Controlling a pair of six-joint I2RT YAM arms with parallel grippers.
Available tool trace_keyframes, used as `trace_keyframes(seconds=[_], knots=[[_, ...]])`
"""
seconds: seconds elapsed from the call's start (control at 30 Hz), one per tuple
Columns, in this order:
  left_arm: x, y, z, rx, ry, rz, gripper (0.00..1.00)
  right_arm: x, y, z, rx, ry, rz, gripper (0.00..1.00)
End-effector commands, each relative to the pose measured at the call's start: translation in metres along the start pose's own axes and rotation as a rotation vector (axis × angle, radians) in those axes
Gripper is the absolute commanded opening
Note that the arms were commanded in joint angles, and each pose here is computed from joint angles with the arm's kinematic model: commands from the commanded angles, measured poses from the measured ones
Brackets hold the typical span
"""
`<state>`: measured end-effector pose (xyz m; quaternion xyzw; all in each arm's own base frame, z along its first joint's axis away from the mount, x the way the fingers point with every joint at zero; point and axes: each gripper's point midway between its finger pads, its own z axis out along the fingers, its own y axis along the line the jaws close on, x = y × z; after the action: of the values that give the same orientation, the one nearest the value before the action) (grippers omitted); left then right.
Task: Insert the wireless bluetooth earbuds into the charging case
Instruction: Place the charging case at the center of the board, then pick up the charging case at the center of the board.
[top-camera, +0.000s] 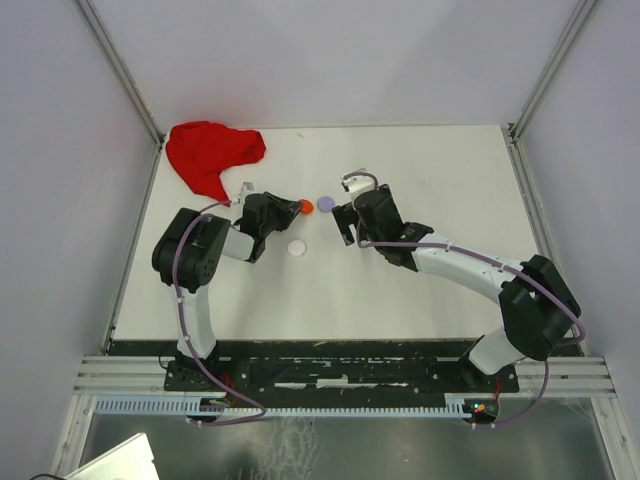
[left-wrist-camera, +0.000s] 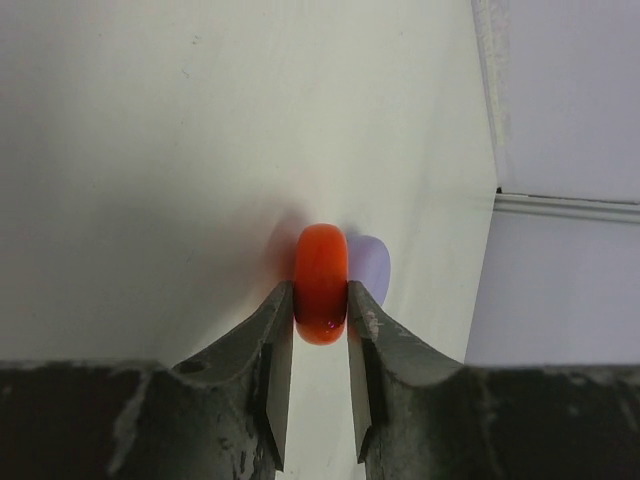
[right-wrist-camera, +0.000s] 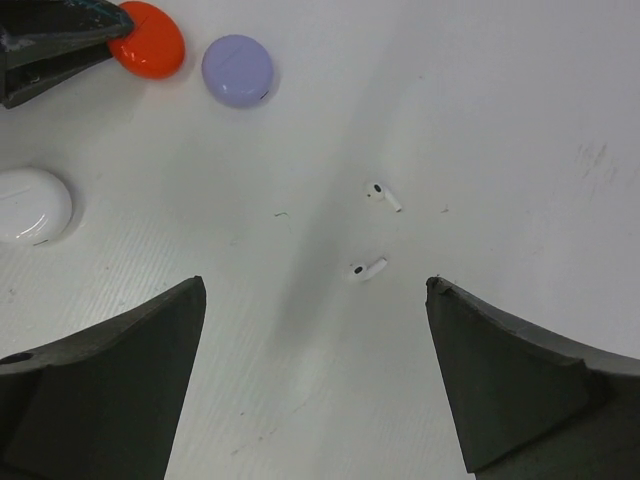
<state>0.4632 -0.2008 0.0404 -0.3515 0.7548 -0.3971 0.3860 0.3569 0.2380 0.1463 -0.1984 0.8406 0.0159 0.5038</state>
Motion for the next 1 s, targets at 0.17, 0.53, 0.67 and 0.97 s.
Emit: trace_keyframes(seconds=[0.17, 0.53, 0.67, 0.97], knots=[[-0.03, -0.002, -0.006, 0.026, -0.066, 0.034, 0.72, -0.006, 0.047, 0.018, -0.173, 0.06, 0.024, 1.0], [-0.073, 0.002, -0.068, 0.02, -0.136, 0.034, 0.99, 0.018, 0.125, 0.048, -0.358, 0.238, -0.065, 0.98], [-0.079, 0.003, -0.082, 0.04, -0.091, 0.03, 0.99, 0.023, 0.142, 0.054, -0.402, 0.285, -0.085, 0.97], [-0.087, -0.008, -0.113, 0.279, -0.076, -0.073, 0.99, 0.033, 0.172, 0.064, -0.456, 0.334, -0.127, 0.95]])
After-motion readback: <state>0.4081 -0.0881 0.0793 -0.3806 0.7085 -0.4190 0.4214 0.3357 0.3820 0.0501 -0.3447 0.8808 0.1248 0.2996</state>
